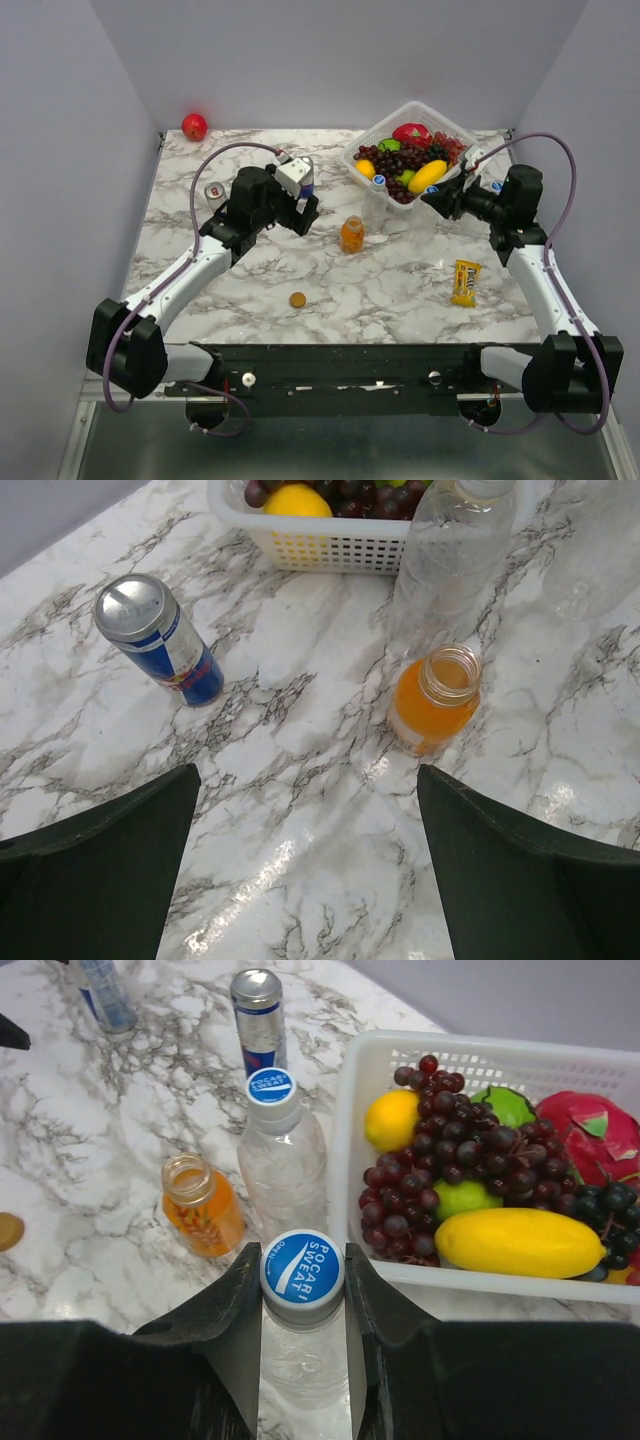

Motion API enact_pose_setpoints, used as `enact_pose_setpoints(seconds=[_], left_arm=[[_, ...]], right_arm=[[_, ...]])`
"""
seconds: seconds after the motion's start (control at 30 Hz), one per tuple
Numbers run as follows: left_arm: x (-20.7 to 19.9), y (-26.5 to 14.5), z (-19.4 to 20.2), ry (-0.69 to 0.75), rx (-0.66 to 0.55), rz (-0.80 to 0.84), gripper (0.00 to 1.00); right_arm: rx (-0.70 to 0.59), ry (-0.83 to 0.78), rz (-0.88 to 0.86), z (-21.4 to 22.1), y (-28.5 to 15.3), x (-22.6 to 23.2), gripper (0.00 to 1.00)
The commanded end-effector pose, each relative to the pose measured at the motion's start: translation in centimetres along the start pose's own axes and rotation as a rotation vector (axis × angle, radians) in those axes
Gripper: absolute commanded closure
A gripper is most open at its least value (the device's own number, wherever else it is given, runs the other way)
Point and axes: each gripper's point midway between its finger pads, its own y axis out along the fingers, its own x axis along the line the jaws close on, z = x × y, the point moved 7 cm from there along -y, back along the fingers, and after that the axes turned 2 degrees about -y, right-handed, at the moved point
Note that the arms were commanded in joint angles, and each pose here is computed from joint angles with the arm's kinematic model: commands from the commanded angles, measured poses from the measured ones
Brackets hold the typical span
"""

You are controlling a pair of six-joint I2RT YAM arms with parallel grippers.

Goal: Screw on the bottle caps

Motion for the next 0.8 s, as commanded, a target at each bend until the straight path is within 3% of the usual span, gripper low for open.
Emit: enact_pose_setpoints(seconds=[0.0, 0.57, 0.77], left_arm=[[0.7, 0.6, 0.0, 0.008, 0.058, -0.013, 0.01], [2.1, 4.5, 0.0, 0.011, 0.127, -0.042, 0.01], [1.8, 5.0, -0.3, 0.019, 0.123, -0.029, 0.01]], right_arm=[[-0.084, -0.106, -0.002, -0.3, 0.4, -1.4, 0.95], [-0.063, -0.054, -0.009, 3.7, 0.5, -1.2, 0.92], [-0.055, -0.046, 0.002, 4.3, 0.5, -1.1, 0.87]])
